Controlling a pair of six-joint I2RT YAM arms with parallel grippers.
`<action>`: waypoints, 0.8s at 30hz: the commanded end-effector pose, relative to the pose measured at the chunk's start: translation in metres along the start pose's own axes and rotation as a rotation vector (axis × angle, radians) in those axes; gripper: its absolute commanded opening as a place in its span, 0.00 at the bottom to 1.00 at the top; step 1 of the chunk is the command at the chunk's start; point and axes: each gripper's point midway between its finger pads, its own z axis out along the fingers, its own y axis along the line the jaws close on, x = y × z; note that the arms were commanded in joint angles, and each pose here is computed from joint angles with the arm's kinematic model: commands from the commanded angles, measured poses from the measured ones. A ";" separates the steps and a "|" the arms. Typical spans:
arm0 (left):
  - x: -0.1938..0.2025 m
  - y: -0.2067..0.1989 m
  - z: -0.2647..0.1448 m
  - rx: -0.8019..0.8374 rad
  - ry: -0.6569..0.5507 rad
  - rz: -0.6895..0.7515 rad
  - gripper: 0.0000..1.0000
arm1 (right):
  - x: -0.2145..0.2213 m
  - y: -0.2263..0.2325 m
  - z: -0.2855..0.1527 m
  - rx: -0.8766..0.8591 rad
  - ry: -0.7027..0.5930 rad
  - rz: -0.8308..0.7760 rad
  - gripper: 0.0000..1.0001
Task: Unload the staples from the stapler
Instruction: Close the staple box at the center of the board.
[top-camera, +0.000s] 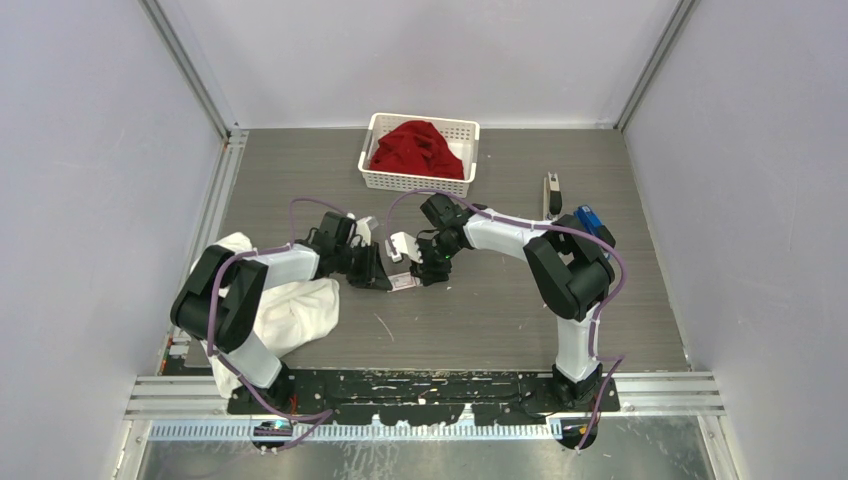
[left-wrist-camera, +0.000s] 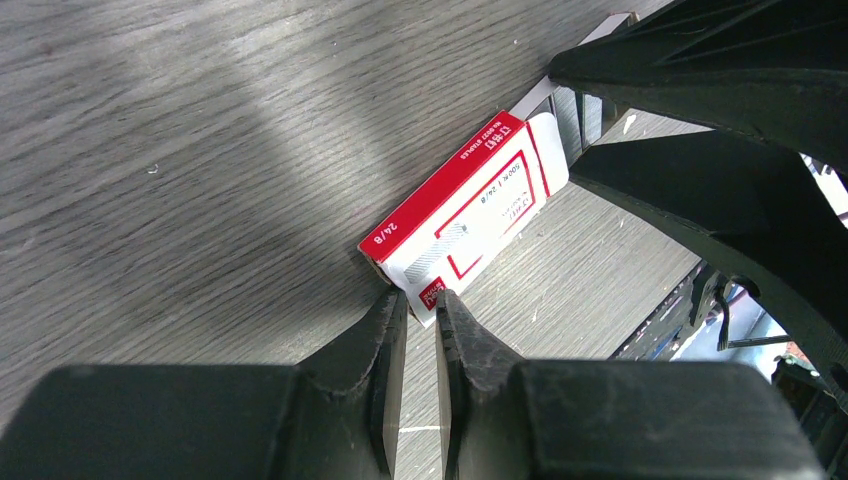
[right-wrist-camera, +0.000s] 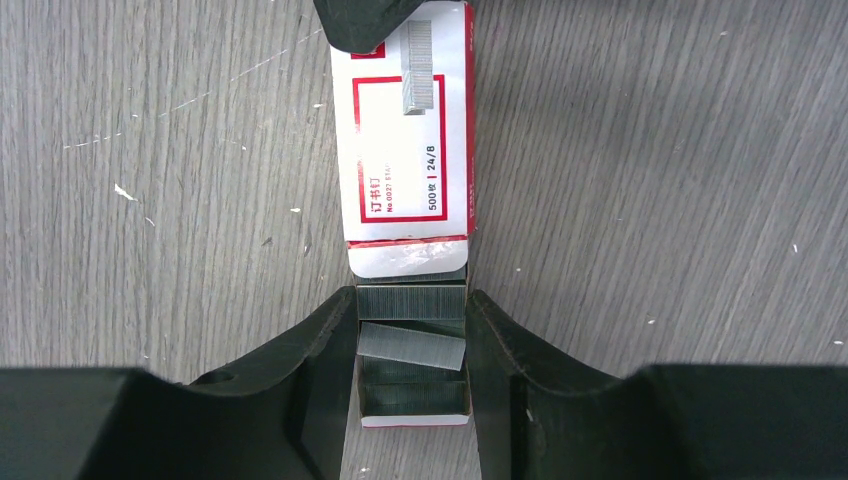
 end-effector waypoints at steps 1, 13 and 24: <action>0.020 0.014 0.004 -0.047 0.071 -0.014 0.19 | 0.014 -0.006 0.012 0.022 0.059 -0.014 0.37; 0.021 0.014 0.004 -0.044 0.077 -0.015 0.19 | 0.014 -0.007 0.015 0.021 0.070 -0.014 0.37; 0.021 0.013 0.005 -0.037 0.084 -0.016 0.19 | 0.017 -0.010 0.016 0.034 0.079 0.030 0.37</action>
